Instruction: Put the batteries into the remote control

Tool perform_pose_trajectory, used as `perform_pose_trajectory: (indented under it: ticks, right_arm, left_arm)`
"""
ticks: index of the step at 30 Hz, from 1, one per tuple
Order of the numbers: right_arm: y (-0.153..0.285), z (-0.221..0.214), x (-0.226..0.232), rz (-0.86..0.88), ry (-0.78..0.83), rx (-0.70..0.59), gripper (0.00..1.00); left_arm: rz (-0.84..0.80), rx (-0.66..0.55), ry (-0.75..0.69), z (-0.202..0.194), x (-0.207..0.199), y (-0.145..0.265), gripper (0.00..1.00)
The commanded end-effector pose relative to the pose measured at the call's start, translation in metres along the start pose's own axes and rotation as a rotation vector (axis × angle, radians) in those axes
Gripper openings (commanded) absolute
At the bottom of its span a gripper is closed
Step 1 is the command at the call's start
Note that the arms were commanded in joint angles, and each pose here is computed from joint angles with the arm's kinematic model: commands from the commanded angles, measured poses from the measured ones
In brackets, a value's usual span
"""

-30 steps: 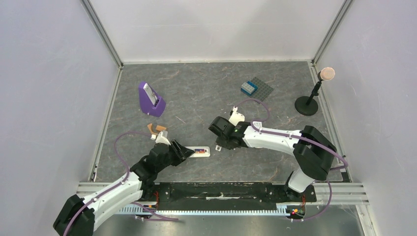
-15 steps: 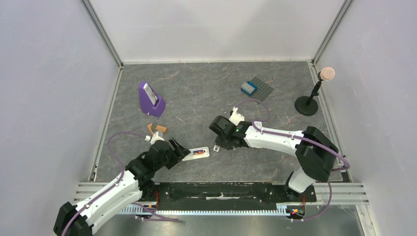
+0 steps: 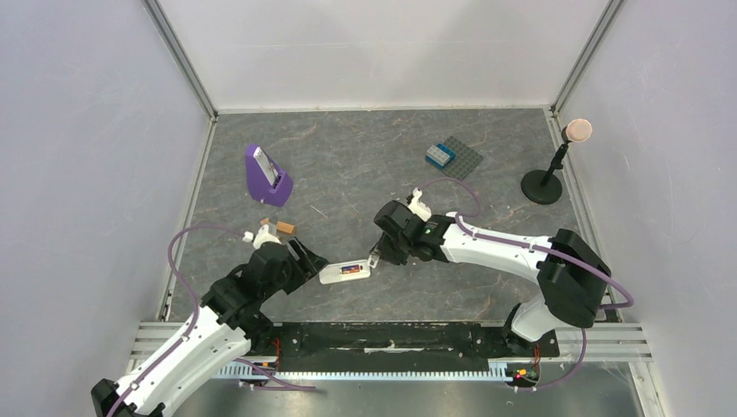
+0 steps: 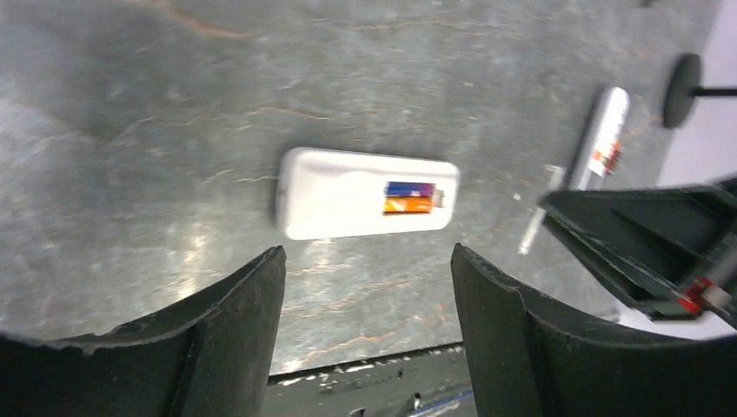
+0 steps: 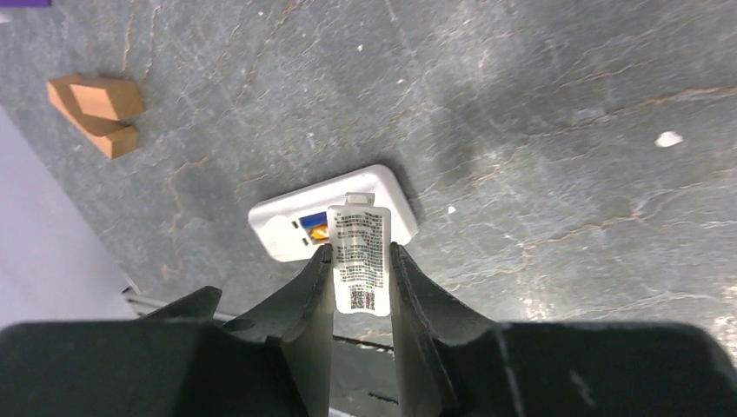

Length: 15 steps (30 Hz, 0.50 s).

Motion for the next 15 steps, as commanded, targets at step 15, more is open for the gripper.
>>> perform_pose_trajectory:
  ticks: [15]
  right_arm:
    - [0.028, -0.012, 0.048, 0.207, -0.249, 0.198, 0.16]
  left_arm:
    - [-0.645, 0.002, -0.379, -0.004, -0.119, 0.004, 0.70]
Point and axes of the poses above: each gripper's point midway between its finger pads, its own y axis back along the fingers, its own x axis along the line the jaws close on, z = x × y, the point moved 2 cm from there along y, back along the fingers, and after that the axes turned 3 degrees about -y, right-handed, at the moved point
